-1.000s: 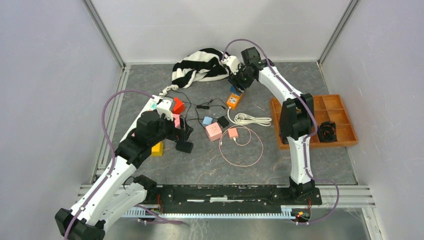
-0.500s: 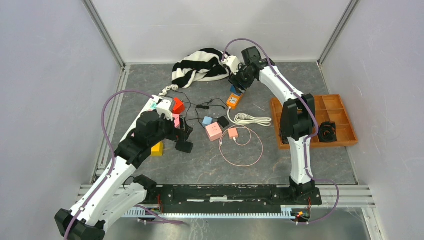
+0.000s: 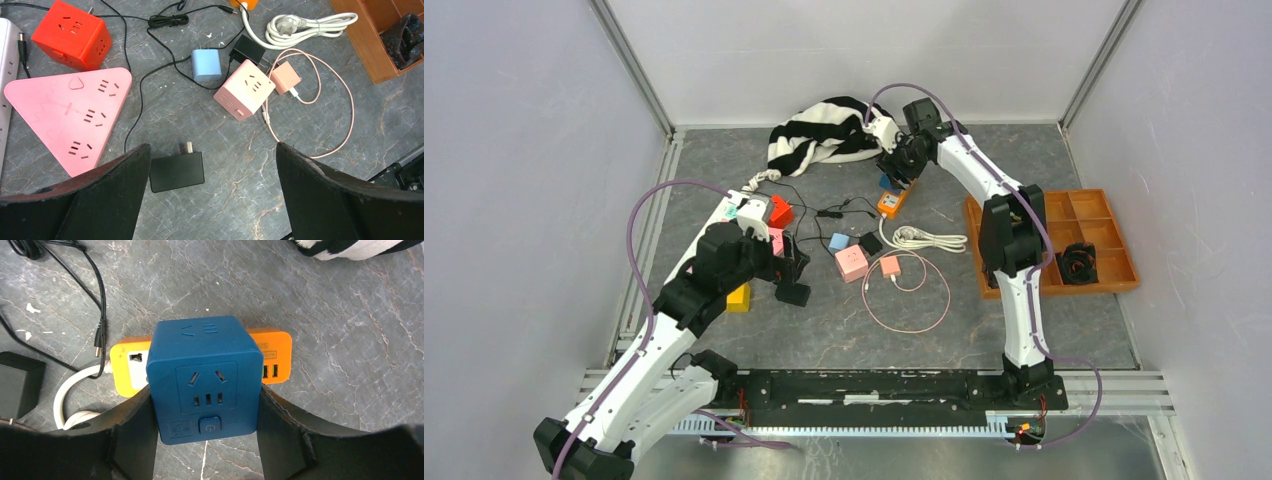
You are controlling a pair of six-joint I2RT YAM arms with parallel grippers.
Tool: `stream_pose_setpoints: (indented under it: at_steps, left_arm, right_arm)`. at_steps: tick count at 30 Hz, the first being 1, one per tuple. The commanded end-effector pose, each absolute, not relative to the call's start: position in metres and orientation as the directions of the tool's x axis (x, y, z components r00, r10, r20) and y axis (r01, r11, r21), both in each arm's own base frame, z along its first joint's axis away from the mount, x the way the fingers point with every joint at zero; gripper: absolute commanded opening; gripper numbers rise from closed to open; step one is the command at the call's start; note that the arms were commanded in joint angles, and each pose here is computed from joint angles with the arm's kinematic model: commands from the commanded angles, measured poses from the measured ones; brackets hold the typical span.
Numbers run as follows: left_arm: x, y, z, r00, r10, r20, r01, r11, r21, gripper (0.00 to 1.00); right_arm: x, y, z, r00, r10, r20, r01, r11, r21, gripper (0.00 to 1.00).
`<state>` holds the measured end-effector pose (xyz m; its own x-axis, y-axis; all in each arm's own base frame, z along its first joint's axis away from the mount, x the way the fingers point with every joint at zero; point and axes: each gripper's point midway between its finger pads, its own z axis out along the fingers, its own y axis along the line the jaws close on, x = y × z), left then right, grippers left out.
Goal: Insert the plug
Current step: Insert the plug into the socket.
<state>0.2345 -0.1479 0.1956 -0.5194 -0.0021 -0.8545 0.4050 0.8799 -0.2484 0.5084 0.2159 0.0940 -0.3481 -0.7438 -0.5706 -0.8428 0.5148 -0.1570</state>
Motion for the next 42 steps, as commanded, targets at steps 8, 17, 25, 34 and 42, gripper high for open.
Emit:
stream_pose_setpoints:
  at_steps: [8,17,25,34,42]
  left_arm:
    - [0.237,-0.145,0.203,-0.492,-0.016,-0.871,0.394,0.888,-0.239,1.0]
    - [0.237,-0.145,0.204,-0.486,-0.022,-0.874,0.395,0.886,-0.242,1.0]
    - [0.237,-0.142,0.202,-0.488,-0.023,-0.872,0.383,0.893,-0.237,1.0]
    - [0.237,-0.14,0.204,-0.484,-0.031,-0.874,0.369,0.899,-0.236,1.0]
    - [0.238,-0.141,0.203,-0.487,-0.024,-0.873,0.374,0.898,-0.234,1.0]
  right_arm:
    - [0.511,0.204,0.101,-0.352,-0.772,-0.529,-0.837,0.513,-0.19,0.32]
    - [0.489,0.211,0.119,-0.378,-0.716,-0.587,-0.83,0.543,-0.127,0.31]
    - [0.507,0.223,0.161,-0.333,-0.677,-0.656,-0.812,0.559,-0.165,0.31]
    - [0.506,0.213,0.153,-0.349,-0.693,-0.631,-0.803,0.568,-0.179,0.31]
    - [0.499,0.204,0.141,-0.372,-0.718,-0.588,-0.807,0.563,-0.177,0.31]
